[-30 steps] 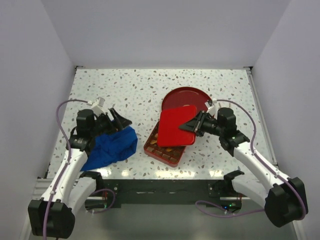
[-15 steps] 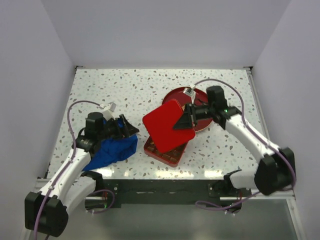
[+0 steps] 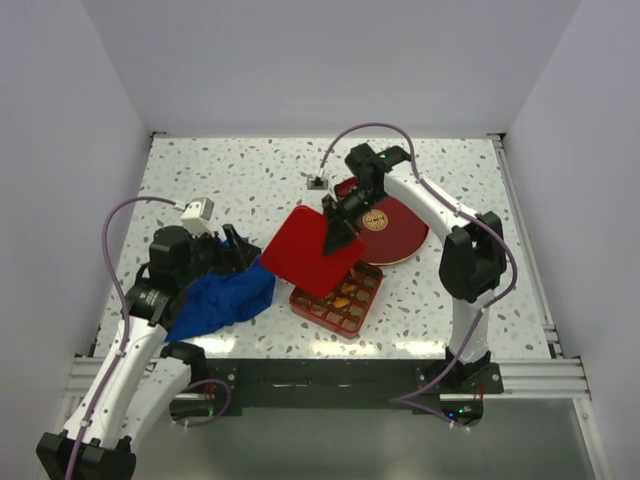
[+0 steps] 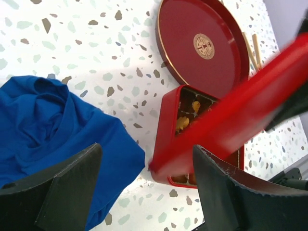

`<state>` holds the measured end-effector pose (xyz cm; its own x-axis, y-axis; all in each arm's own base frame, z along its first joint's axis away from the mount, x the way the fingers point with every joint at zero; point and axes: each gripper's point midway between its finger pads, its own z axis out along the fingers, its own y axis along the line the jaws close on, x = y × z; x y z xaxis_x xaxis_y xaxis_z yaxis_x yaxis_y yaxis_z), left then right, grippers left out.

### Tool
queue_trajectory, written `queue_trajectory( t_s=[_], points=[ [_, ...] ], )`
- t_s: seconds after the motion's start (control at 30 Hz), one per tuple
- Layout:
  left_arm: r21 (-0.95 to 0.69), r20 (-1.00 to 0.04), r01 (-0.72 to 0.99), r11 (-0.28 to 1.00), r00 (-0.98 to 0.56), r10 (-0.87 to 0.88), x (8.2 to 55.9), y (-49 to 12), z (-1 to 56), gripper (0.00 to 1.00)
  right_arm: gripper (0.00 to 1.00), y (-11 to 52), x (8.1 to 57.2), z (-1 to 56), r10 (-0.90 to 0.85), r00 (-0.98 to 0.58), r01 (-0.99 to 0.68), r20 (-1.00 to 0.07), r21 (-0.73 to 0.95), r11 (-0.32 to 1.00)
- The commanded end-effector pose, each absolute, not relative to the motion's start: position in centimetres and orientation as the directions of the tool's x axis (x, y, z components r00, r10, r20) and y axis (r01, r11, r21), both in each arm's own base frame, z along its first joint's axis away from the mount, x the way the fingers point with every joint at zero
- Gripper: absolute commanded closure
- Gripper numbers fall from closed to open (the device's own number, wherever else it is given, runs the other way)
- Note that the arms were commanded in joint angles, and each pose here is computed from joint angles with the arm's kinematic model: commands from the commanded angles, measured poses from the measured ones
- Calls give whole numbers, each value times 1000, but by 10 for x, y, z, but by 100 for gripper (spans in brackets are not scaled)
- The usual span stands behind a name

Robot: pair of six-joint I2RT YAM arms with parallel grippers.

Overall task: Pack the cookies
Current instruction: Place the box lid on the packing box.

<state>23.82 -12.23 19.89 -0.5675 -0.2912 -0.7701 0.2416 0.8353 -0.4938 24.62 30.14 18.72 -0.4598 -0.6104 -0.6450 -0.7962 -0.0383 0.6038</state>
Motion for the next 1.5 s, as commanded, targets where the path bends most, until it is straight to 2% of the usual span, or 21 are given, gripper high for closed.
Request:
queue_trajectory(
  t_s=[0.0, 0.2, 0.33, 0.43, 0.57, 0.73, 0.87, 1.03, 1.47],
  points=[
    [-441, -816, 252, 861, -513, -268, 246, -115, 220, 19, 100, 293, 184, 247, -653, -492, -709, -576, 700, -84],
    [-487, -827, 357, 797, -483, -289, 247, -134, 231, 19, 100, 297, 186, 268, -603, -530, -703, -596, 707, -81],
    [-489, -845, 484, 725, -470, -256, 239, -152, 243, 18, 100, 280, 170, 250, -619, -573, -684, -537, 730, 1],
    [-492, -847, 545, 679, -479, -230, 230, -161, 246, 18, 100, 263, 163, 248, -579, -618, -675, -532, 736, 44],
    [-511, -839, 576, 638, -497, -223, 221, -167, 242, 18, 100, 249, 140, 243, -587, -619, -662, -522, 749, 31],
    [-560, -798, 556, 615, -563, -217, 219, -172, 226, 19, 100, 254, 127, 218, -662, -585, -648, -467, 760, 36],
    [-577, -766, 495, 650, -604, -219, 213, -166, 208, 20, 100, 251, 134, 198, -742, -557, -595, -374, 803, 41],
    [-588, -735, 395, 706, -626, -262, 209, -153, 190, 20, 100, 254, 154, 187, -771, -529, -624, -354, 779, 70],
    [-633, -690, 372, 679, -669, -277, 206, -158, 179, 20, 100, 257, 178, 180, -762, -550, -626, -342, 773, 106]
  ],
)
